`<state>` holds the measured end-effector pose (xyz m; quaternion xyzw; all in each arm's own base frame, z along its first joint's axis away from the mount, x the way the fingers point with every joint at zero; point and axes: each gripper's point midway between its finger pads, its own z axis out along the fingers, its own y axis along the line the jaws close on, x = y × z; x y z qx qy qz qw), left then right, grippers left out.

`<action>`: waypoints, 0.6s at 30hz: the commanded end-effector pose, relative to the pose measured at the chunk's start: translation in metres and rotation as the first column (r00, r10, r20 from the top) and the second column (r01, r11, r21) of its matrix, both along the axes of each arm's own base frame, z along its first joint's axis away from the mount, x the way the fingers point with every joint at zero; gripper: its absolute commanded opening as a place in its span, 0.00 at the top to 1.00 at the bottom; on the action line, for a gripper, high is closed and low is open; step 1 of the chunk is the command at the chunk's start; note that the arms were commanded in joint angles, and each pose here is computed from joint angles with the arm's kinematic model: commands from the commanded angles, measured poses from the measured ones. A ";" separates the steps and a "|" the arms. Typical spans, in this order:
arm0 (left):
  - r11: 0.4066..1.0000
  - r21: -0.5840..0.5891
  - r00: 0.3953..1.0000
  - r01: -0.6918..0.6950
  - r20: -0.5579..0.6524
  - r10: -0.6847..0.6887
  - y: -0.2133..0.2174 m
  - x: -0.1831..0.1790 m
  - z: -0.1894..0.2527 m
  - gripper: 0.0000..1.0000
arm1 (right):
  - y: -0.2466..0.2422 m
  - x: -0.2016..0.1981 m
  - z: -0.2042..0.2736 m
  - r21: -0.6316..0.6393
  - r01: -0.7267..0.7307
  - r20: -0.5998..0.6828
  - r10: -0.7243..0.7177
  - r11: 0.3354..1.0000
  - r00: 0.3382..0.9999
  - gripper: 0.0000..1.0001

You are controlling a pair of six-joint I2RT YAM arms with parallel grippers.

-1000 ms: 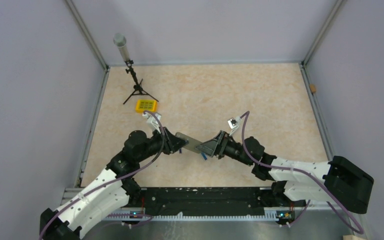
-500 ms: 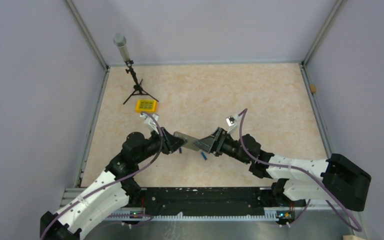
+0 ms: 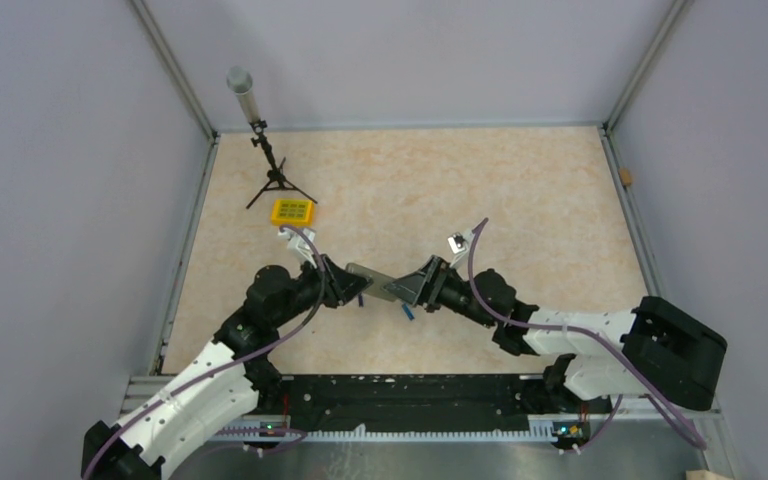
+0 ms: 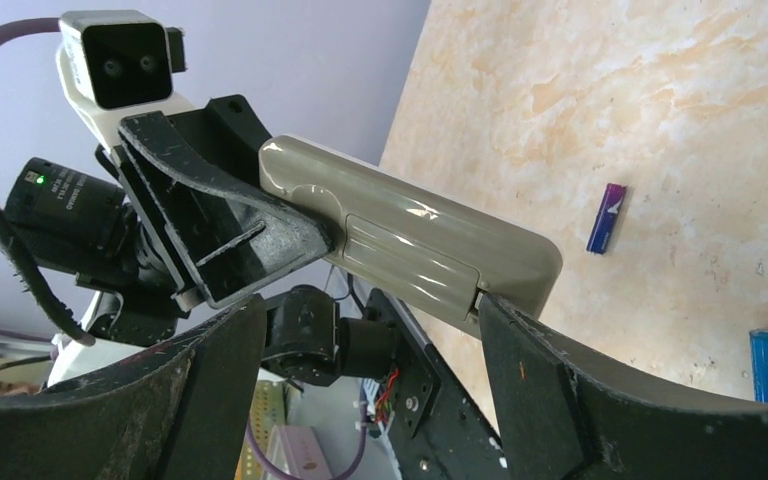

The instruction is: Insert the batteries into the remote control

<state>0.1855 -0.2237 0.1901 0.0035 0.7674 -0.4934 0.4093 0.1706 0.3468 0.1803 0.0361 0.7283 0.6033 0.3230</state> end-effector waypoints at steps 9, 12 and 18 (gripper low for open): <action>0.962 -0.176 0.976 0.207 0.101 -0.191 -0.026 -0.029 0.059 1.00 | 0.009 -0.020 0.050 0.183 -0.122 0.121 0.101 0.976 0.988 0.23; 0.966 -0.165 0.978 0.199 0.095 -0.185 -0.026 -0.026 0.055 1.00 | 0.010 -0.022 0.054 0.192 -0.135 0.134 0.111 0.972 0.985 0.23; 0.982 -0.109 0.986 0.154 0.073 -0.147 -0.023 -0.018 0.044 1.00 | 0.009 -0.024 0.059 0.195 -0.144 0.152 0.115 0.970 0.982 0.23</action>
